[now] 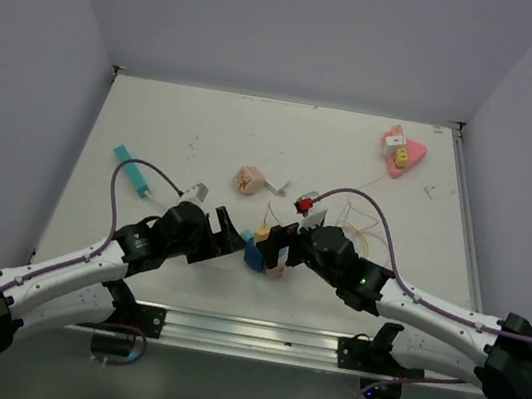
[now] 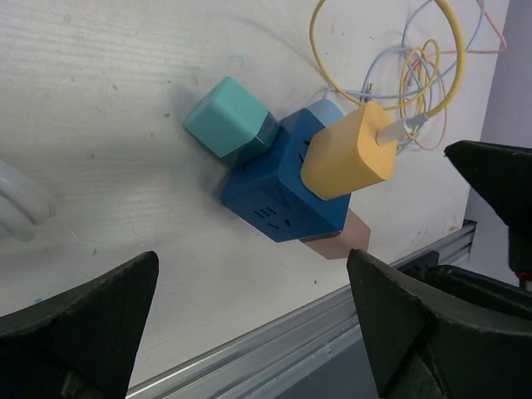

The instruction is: Pull the plug off the socket

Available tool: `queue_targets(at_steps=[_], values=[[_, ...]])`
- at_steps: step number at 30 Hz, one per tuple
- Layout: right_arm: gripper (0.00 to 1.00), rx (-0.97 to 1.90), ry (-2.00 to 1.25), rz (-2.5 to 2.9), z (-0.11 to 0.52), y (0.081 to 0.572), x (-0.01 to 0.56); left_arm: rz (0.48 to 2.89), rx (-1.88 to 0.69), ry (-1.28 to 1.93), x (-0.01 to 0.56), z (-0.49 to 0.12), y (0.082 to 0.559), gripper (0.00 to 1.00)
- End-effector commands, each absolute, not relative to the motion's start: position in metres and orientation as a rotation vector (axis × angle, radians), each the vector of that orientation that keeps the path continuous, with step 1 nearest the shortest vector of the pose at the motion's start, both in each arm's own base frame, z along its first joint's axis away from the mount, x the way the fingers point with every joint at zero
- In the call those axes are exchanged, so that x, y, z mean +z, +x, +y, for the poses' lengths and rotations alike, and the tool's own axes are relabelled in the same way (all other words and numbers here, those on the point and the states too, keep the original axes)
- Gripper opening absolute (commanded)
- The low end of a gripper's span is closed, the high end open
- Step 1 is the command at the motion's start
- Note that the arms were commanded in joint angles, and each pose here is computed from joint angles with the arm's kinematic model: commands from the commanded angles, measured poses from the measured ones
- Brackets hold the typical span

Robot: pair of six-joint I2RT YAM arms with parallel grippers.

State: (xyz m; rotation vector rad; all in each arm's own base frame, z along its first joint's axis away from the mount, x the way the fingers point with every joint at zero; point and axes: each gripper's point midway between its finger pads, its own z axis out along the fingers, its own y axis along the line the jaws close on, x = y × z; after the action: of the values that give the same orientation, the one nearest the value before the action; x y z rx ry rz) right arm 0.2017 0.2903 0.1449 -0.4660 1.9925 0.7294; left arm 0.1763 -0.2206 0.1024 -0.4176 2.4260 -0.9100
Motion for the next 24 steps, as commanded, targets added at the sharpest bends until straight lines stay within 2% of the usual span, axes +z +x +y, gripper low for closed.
queue_targets(at_steps=[1, 5, 8, 14, 24], values=[[0.98, 0.649, -0.392, 1.962, 0.268, 0.208, 0.169, 2.263, -0.876, -0.279, 0.134, -0.239, 0.199, 1.0], [0.99, 0.486, -0.244, 1.971, 0.219, 0.211, 0.173, 2.268, -0.746, -0.025, 0.122, -0.259, 0.188, 0.99], [0.99, 0.459, -0.182, 1.961, 0.196, 0.207, 0.178, 2.267, -0.689, 0.022, 0.119, -0.269, 0.185, 1.0], [0.99, 0.448, -0.073, 1.933, 0.164, 0.198, 0.178, 2.287, -0.749, -0.223, 0.116, -0.272, 0.183, 1.0], [0.98, 0.448, -0.035, 1.945, 0.154, 0.193, 0.166, 2.282, -0.875, -0.622, 0.118, -0.277, 0.18, 1.0]])
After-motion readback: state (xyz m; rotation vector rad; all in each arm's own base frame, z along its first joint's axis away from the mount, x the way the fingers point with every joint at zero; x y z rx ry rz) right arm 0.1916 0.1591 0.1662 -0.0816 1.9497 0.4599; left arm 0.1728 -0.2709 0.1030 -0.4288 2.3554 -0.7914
